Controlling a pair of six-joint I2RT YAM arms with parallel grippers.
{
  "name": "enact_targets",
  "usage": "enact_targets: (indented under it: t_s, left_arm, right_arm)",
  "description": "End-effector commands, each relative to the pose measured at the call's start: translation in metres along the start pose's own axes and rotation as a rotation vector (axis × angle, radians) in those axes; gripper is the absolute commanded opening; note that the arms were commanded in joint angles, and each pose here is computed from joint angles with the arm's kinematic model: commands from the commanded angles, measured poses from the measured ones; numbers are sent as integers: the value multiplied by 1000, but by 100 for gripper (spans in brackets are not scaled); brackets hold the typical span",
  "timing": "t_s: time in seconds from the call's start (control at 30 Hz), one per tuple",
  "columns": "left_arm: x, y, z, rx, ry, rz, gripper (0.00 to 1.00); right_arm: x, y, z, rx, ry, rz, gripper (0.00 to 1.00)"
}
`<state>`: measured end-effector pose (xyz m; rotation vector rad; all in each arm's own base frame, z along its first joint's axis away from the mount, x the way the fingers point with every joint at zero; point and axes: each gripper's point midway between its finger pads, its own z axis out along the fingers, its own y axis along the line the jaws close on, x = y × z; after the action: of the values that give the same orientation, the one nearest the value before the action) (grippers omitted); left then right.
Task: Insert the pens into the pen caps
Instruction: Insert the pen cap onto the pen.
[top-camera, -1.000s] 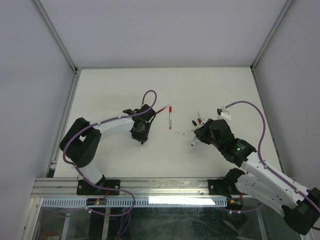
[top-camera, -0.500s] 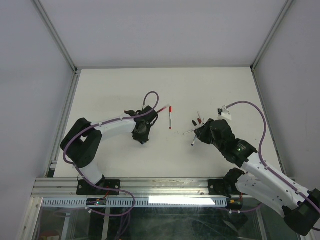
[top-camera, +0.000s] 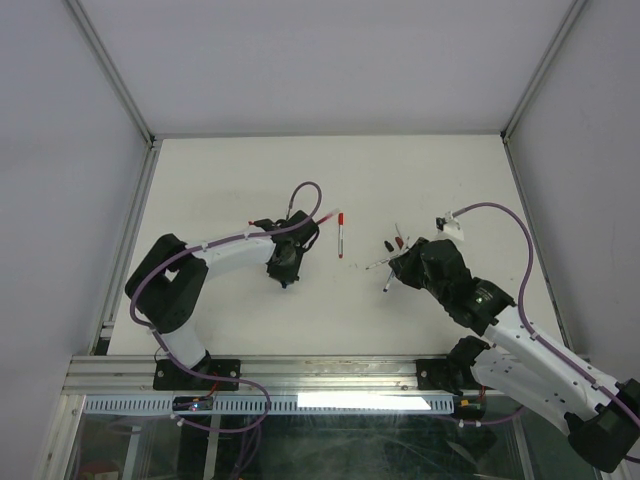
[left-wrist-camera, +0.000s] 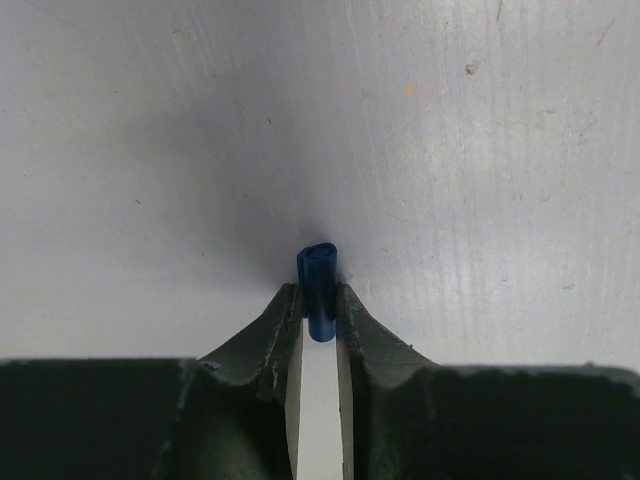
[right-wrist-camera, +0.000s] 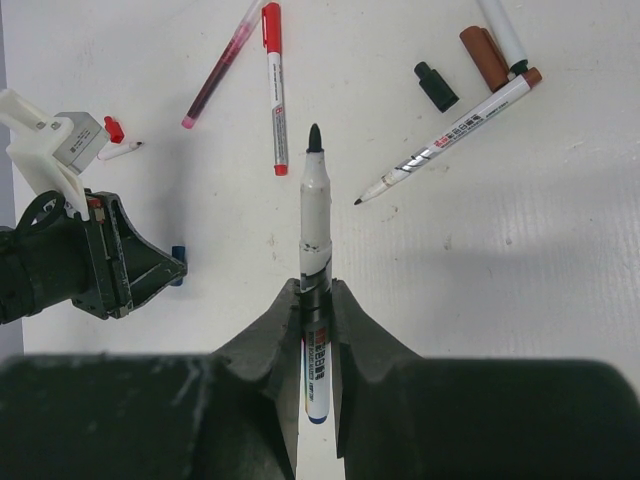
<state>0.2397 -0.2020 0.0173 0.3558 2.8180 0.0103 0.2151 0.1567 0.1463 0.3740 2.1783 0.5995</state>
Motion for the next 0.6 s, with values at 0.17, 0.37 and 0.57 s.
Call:
enact_targets:
  t_s: [0.17,0.37,0.57]
  left_arm:
    - [7,4,17,28,22,-5,0]
    - [-25,-11,-15,228,-145,4,0]
    - [-43,-25,-48,416,-300,-12,0]
  right_arm:
    - [-13,-4,-2,26,-58,-8,0]
    - [-21,-10,-6,21,-124,3,9]
    - [-24,-5,-8,-37,-155,2,0]
